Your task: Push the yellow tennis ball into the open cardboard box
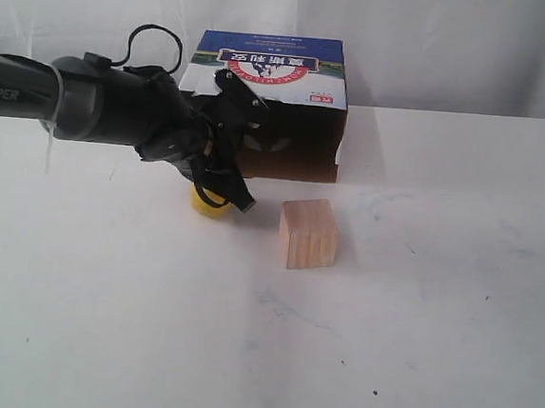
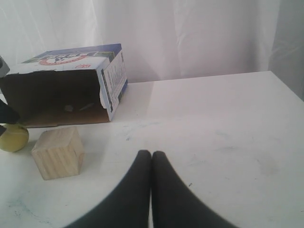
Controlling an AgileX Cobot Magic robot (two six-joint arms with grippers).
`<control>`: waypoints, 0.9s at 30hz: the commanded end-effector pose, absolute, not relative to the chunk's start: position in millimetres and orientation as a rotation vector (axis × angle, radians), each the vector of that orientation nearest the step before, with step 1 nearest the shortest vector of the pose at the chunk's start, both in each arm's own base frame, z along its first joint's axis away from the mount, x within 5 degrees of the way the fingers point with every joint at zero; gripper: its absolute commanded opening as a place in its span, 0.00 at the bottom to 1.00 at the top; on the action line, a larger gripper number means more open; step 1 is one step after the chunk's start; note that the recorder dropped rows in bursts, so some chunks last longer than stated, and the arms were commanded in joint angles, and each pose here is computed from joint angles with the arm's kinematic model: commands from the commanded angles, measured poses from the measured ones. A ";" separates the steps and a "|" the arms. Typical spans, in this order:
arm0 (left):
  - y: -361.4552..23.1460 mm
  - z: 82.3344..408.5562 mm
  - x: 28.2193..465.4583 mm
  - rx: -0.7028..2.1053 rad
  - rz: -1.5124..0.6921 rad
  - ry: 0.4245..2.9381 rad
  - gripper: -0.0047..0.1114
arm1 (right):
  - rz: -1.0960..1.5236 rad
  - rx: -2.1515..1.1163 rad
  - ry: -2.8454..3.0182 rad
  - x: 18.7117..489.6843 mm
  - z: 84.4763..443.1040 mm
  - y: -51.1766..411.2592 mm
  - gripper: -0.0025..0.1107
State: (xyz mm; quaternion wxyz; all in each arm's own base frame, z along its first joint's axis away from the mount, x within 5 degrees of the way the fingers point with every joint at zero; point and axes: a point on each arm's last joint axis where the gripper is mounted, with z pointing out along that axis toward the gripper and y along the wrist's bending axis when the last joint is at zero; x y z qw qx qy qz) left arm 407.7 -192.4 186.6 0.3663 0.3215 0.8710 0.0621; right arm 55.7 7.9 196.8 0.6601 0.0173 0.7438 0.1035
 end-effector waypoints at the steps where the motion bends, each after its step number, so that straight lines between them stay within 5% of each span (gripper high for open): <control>1: -183.0 209.8 398.2 0.802 0.262 2.267 0.04 | 0.230 0.037 1.674 55.5 196.3 7.7 0.02; 7: -151.4 246.6 359.7 0.780 0.416 2.317 0.04 | 0.230 0.037 1.674 55.5 196.3 7.7 0.02; 12: -134.2 201.4 330.0 0.876 0.385 2.408 0.04 | 0.230 0.037 1.674 55.5 196.3 7.7 0.02; 16: -146.0 160.9 379.8 0.830 0.222 2.313 0.04 | 0.230 0.037 1.674 55.5 196.3 7.7 0.02; 22: -158.8 291.7 417.5 0.608 0.311 2.004 0.04 | 0.230 0.037 1.674 55.5 196.3 7.7 0.02; 27: -156.8 281.0 389.9 0.626 0.330 2.079 0.04 | 0.230 0.037 1.674 55.5 196.3 7.7 0.02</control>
